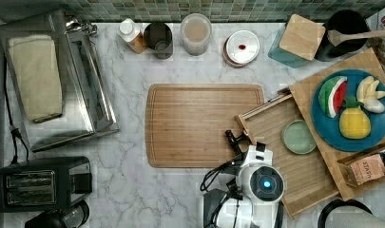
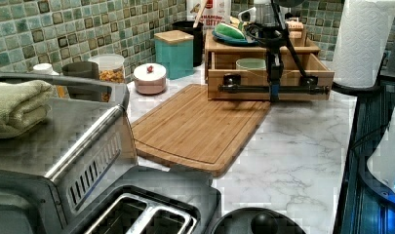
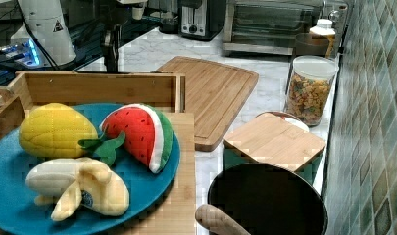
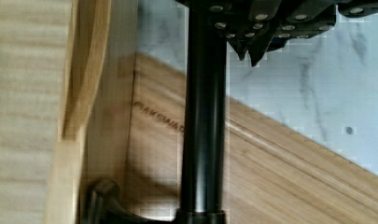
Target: Close the drawer.
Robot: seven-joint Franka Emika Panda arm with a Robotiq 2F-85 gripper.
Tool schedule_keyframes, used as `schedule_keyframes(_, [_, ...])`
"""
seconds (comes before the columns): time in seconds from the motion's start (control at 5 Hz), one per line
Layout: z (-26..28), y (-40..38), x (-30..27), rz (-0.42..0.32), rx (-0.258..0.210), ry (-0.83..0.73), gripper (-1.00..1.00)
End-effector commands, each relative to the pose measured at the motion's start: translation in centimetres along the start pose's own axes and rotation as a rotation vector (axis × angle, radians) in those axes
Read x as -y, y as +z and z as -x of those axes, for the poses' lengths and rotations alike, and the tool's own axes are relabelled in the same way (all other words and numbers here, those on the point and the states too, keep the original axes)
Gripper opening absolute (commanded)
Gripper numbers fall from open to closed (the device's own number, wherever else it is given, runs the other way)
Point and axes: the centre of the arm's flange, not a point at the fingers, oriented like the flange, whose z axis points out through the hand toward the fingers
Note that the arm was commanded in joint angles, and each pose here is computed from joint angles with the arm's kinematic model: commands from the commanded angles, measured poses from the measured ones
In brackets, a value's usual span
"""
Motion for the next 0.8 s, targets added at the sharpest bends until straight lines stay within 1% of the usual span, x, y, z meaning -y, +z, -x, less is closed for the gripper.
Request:
schedule_keyframes(0.2, [1.2, -5.3, -17.0, 0.059, -0.018, -0.075, -1.00])
schedule_keyframes(0.4, [1.7, -6.2, -20.2, 0.129, -0.069, -0.067, -1.00])
schedule_keyframes(0.6, [2.1, -6.2, -22.6, 0.215, -0.157, -0.045, -1.00])
schedule_keyframes(0.8, [2.9, -7.2, -21.8, 0.338, -0.216, 0.013, -1.00])
